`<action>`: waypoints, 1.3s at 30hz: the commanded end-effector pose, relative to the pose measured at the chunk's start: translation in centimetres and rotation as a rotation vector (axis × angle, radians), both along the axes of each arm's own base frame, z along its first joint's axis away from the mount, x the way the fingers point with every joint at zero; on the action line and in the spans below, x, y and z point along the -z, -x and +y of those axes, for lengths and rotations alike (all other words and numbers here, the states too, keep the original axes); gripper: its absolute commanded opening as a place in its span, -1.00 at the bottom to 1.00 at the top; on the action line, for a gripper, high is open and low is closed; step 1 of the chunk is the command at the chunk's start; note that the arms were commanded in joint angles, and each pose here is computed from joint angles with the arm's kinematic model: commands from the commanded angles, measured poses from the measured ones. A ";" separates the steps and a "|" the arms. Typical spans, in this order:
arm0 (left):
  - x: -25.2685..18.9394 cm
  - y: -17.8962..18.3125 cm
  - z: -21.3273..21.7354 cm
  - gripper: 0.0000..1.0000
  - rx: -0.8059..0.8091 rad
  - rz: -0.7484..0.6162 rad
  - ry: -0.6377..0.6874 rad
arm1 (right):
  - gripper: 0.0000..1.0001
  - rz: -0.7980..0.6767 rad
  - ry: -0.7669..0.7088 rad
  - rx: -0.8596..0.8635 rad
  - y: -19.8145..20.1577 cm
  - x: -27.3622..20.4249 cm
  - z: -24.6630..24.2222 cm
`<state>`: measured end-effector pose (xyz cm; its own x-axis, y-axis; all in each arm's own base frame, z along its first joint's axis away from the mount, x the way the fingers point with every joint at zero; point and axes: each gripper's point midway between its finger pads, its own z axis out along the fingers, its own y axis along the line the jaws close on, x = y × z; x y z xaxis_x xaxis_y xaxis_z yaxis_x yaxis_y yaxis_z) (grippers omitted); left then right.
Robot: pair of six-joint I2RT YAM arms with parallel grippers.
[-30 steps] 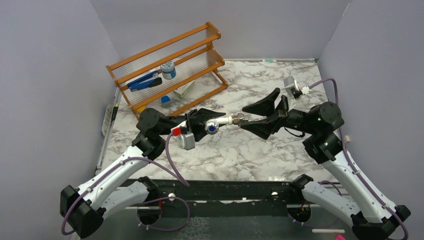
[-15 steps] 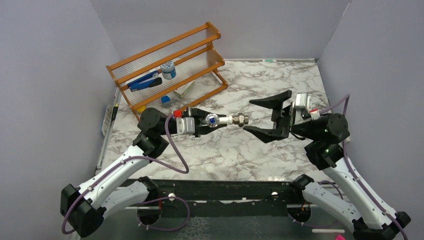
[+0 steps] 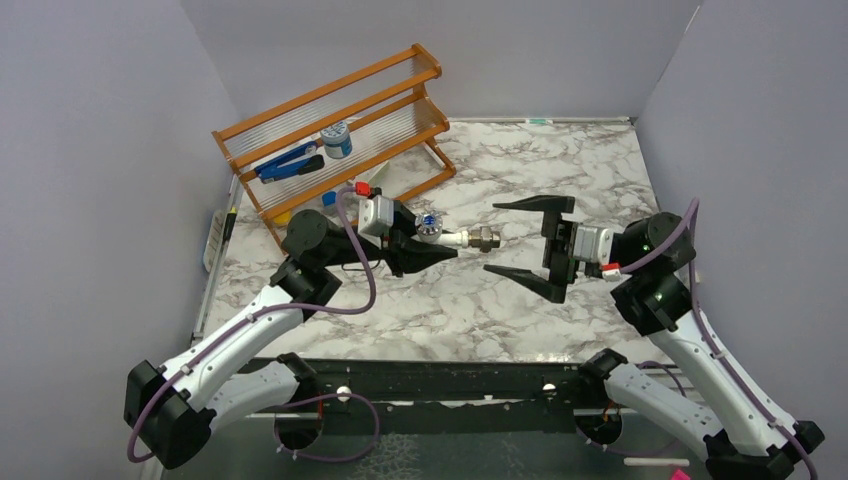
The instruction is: Install the water faucets
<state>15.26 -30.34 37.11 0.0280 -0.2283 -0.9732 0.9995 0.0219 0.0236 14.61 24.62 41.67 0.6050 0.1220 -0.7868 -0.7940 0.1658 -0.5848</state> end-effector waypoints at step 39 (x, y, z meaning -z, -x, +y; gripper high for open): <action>-3.1 1.3 0.2 -1.00 0.061 -0.032 0.054 | 0.12 0.022 0.120 -0.028 -0.7 3.6 0.7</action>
<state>14.84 -30.73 36.99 -0.0528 -0.2139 -0.9754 0.9985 -0.0276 -0.0480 15.09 25.40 38.42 0.5920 0.0535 -0.8041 -0.8056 0.0653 -0.5888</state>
